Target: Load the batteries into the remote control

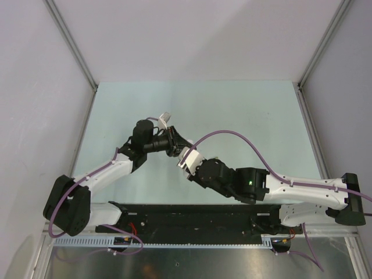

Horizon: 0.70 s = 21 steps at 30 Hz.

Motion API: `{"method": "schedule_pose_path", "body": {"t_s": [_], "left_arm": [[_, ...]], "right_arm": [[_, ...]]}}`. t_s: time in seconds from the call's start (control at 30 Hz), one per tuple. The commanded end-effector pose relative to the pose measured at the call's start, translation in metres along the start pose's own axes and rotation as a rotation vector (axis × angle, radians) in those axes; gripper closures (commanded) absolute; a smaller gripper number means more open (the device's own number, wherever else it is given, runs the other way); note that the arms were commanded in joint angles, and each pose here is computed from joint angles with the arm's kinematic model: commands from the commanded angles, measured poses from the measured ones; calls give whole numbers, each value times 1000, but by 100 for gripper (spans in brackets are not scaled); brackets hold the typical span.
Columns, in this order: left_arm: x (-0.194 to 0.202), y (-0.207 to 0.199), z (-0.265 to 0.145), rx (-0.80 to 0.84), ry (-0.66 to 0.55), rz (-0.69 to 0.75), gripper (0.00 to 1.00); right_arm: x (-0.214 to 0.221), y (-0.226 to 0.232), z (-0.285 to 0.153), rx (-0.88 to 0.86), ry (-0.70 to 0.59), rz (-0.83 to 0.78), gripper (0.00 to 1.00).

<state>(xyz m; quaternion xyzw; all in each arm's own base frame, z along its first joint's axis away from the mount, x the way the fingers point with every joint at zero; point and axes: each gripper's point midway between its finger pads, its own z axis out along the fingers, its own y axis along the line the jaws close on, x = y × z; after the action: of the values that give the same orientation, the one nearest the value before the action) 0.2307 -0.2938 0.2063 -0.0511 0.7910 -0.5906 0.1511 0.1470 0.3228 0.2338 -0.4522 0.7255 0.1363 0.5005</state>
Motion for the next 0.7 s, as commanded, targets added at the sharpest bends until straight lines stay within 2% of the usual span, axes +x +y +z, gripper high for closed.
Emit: {"method": "schedule_pose_path", "body": {"t_s": [0.0, 0.23, 0.67], "left_arm": [[12, -32, -10, 88, 77, 41, 100], [12, -34, -10, 92, 77, 43, 100], [12, -35, -9, 94, 78, 44, 100]], "right_arm": [[-16, -20, -6, 84, -36, 25, 100], [-17, -20, -5, 84, -40, 30, 97], [-18, -17, 0, 87, -42, 36, 82]]}}
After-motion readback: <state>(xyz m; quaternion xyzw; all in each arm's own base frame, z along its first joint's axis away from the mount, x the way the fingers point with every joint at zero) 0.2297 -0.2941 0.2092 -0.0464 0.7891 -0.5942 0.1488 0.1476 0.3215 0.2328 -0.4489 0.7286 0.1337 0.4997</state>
